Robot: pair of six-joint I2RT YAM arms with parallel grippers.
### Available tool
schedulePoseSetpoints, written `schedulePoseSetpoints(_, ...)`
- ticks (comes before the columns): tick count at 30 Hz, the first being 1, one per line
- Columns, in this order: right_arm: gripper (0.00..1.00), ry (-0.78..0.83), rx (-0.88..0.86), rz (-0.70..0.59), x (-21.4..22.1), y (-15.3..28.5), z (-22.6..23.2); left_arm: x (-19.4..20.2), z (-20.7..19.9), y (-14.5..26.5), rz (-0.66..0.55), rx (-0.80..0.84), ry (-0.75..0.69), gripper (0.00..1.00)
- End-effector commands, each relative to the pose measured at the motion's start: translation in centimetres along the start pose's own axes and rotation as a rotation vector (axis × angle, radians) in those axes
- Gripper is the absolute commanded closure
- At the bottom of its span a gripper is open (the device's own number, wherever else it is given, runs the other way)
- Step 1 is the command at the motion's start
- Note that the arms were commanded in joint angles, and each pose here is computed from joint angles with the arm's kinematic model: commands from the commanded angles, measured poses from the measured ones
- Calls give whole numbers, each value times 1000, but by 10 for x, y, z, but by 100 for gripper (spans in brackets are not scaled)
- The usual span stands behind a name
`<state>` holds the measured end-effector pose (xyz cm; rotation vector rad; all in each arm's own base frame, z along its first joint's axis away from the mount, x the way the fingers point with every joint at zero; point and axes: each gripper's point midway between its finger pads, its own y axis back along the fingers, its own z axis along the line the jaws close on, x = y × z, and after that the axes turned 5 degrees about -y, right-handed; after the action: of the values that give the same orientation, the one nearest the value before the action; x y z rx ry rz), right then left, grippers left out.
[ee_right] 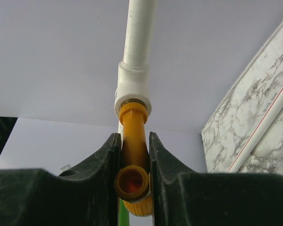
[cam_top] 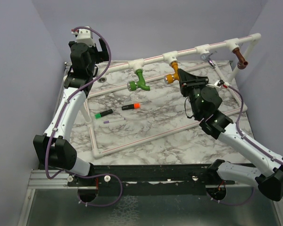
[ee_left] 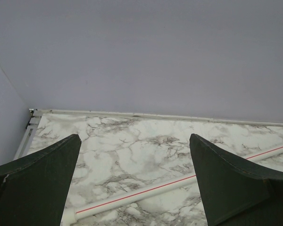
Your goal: Install the water faucets
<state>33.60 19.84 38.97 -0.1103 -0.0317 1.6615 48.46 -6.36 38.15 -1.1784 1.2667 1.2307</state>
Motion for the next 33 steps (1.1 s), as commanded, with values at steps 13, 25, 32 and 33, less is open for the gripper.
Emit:
schedulePoseSetpoints(13, 41, -77, -19, 225, 39, 28, 23, 122, -14, -2, 345, 46, -55, 1)
schedulePoseSetpoints(25, 23, 42, 13, 167, 19, 36, 7, 123, -15, -2, 348, 48, -53, 1)
schedulePoseSetpoints(32, 22, 182, 23, 155, 9, 44, 1, 124, -15, -2, 350, 46, -55, 1)
schedulePoseSetpoints(33, 22, 210, 29, 151, 7, 45, -1, 124, -15, -2, 351, 46, -54, 1)
